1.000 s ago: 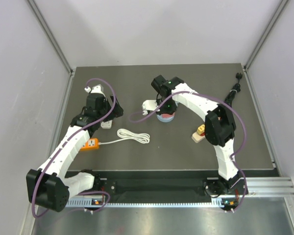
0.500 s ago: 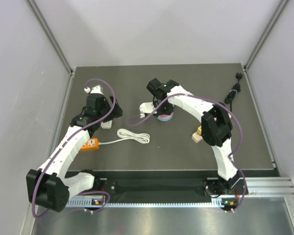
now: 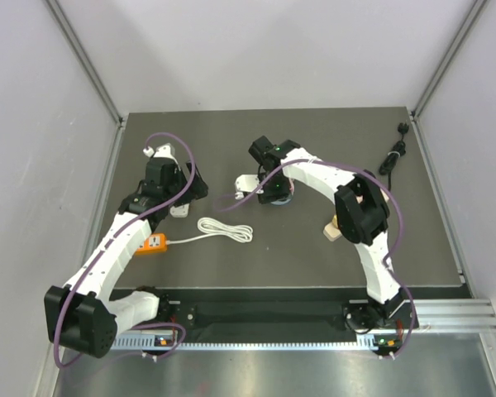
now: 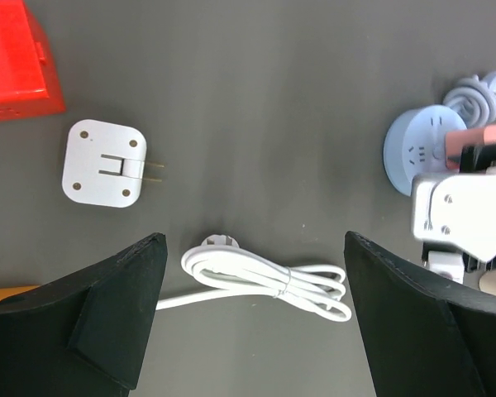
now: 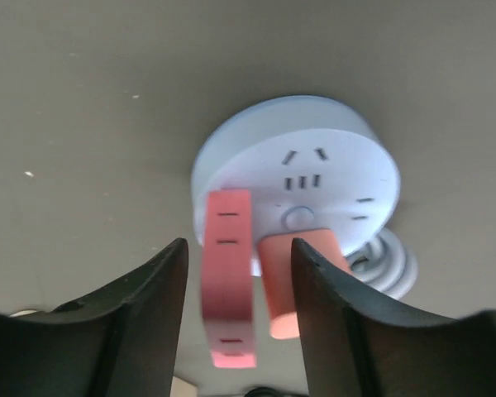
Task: Insert the plug
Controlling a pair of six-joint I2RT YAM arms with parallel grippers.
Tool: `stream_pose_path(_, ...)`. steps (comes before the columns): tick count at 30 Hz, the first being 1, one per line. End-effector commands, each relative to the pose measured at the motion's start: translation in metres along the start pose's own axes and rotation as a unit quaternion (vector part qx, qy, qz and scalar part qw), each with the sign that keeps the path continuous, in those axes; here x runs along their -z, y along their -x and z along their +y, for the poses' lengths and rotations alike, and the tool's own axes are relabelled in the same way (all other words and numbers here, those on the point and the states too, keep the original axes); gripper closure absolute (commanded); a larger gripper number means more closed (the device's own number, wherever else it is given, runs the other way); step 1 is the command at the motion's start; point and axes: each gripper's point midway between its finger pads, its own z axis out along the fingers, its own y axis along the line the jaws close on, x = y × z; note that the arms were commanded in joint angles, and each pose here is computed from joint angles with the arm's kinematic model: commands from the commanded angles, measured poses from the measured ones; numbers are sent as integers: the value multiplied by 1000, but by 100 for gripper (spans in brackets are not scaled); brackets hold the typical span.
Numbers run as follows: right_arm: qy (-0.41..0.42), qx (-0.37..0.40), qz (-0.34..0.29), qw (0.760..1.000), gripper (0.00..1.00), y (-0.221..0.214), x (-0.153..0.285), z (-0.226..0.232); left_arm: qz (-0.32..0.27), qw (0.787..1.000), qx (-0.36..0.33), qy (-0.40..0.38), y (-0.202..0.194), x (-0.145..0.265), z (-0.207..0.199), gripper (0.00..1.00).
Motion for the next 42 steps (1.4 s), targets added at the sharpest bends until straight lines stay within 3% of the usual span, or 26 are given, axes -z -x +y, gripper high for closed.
stream_pose_path(1,-92,-20,-38,995,48,9,51,-40,-16,999,-15,-40,14,4,-16,8)
stream_pose_path(4,-114,-35,-57,991,33,10,74,-44,-5,998,-26,-64,11,7,-24,9)
stream_pose_path(7,-126,-36,-91,987,24,19,89,-40,1,997,-31,-75,9,10,-27,9)
stream_pose_path(12,-156,-61,-173,970,23,39,111,-36,-1,995,-29,-92,10,15,-34,11)
stream_pose_path(15,-207,-184,-223,935,26,44,134,-47,10,993,-22,-115,11,13,-45,12)
stream_pose_path(16,-245,-283,-239,896,32,41,144,-64,13,993,-20,-119,11,13,-47,12)
stream_pose_path(18,-256,-369,-239,861,42,38,145,-73,13,993,-15,-115,16,14,-49,12)
stream_pose_path(19,-235,-425,-215,847,58,35,126,-68,3,995,-13,-102,20,14,-45,12)
stream_pose_path(21,-220,-476,-212,825,79,42,125,-72,-20,997,5,-74,31,12,-36,12)
stream_pose_path(24,-220,-508,-212,805,82,57,103,-69,-47,996,67,35,45,1,3,12)
stream_pose_path(27,-211,-533,-233,786,81,75,81,-72,-32,988,117,91,41,-6,29,12)
stream_pose_path(32,-201,-543,-218,785,81,85,46,-90,-11,981,156,112,27,-13,51,13)
stream_pose_path(38,-212,-526,-196,800,80,89,12,-109,-38,985,129,112,30,-7,58,14)
stream_pose_path(42,-208,-506,-142,825,80,73,-15,-96,-35,987,115,105,32,-4,55,15)
